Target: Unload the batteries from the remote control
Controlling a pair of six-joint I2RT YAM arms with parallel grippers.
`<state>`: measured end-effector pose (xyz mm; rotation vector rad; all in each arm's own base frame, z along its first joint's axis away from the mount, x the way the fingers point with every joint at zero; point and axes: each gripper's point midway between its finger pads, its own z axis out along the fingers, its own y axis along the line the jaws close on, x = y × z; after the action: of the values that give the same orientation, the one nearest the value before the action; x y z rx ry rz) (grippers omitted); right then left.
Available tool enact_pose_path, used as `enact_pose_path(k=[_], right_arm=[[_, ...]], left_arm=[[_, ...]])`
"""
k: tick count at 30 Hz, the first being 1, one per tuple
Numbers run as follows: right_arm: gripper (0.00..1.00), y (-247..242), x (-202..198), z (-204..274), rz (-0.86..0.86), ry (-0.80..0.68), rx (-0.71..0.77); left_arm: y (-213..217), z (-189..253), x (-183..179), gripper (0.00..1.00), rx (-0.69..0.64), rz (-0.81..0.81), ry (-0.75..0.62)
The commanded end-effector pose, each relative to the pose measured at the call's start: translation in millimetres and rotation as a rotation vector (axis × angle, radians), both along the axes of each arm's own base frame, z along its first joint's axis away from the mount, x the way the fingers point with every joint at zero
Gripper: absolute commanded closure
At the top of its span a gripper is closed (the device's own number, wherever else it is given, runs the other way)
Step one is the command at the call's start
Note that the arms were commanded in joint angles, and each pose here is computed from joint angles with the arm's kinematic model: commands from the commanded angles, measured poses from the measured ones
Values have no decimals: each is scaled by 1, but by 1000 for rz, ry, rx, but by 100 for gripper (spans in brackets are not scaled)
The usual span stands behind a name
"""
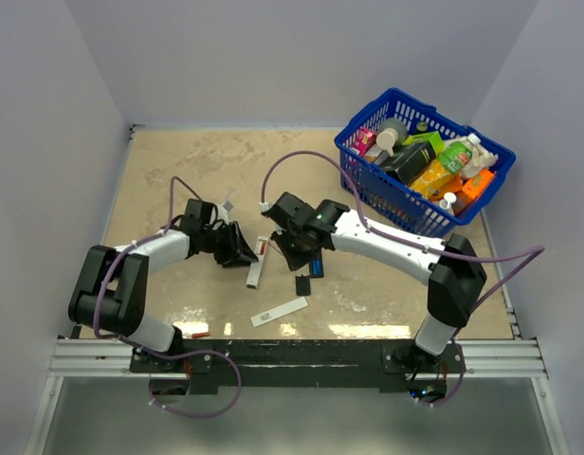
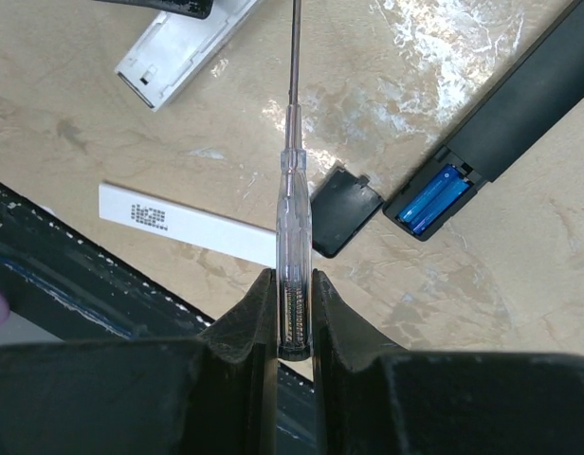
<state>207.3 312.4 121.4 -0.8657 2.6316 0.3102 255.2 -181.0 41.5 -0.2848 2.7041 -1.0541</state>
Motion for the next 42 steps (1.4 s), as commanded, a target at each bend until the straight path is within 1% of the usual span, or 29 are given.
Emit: enact_pose_path(k=[1,9,12,15,17,18,20,21,23,24,26,27,29,30,31,32,33,35,36,37,38,39,41,42], right_arm=[[100,4,6,16,8,-36,49],[100,3,5,19,11,-35,62],[100,4,4,22,14,-33,71],[100,6,3,28,20,-42,99],[100,7,-1,33,35,-36,126],[100,8,-2,33,38,-37,133],[100,6,-5,35,54,-33,139],[100,5,-8,34,61,-24,138],[100,6,-10,38,76,-18,158],[100,8,-14,39,89,-3,182],[100,10,-16,45,101,3,222],[100,13,-19,45,114,20,244],[100,13,-20,49,123,27,268],[100,13,-21,52,128,27,283],[100,13,-23,54,136,36,299],[100,13,-25,55,146,41,308],[100,14,-26,59,152,40,328],[100,17,-34,62,182,65,361],[100,18,-35,65,190,65,377],[100,19,-37,67,194,69,389],[100,20,-38,69,200,69,401],[100,20,-40,69,202,73,407],[100,22,-45,76,221,81,436],[100,22,-47,77,226,85,445]], left_arm=[[-13,19,-4,61,-101,0,-36],[-19,13,-17,62,-107,-13,-34],[-19,21,-16,61,-111,-6,-62],[-17,46,-2,59,-103,1,-145],[-17,72,8,57,-110,-4,-243],[-16,79,10,56,-102,-10,-270],[-13,102,19,55,-67,-48,-391],[-9,104,21,54,-24,-84,-447],[-10,123,19,52,-31,-152,-567],[-16,136,17,50,-57,-233,-679],[-21,159,4,50,-96,-327,-852],[-22,173,6,49,-77,-372,-1006],[-18,187,-7,46,-38,-421,-1177],[-19,193,-13,45,-12,-507,-1308],[-18,197,-22,43,8,-551,-1386],[-21,199,-27,43,19,-595,-1439],[-21,197,-31,42,57,-658,-1495],[-31,194,-44,42,53,-756,-1544],[-35,194,-49,42,67,-824,-1604],[-41,190,-58,42,52,-881,-1613],[-41,183,-62,42,64,-914,-1602],[-41,181,-61,42,99,-952,-1635],[-42,177,-65,41,113,-1004,-1635],[-42,175,-64,41,140,-1034,-1656]])
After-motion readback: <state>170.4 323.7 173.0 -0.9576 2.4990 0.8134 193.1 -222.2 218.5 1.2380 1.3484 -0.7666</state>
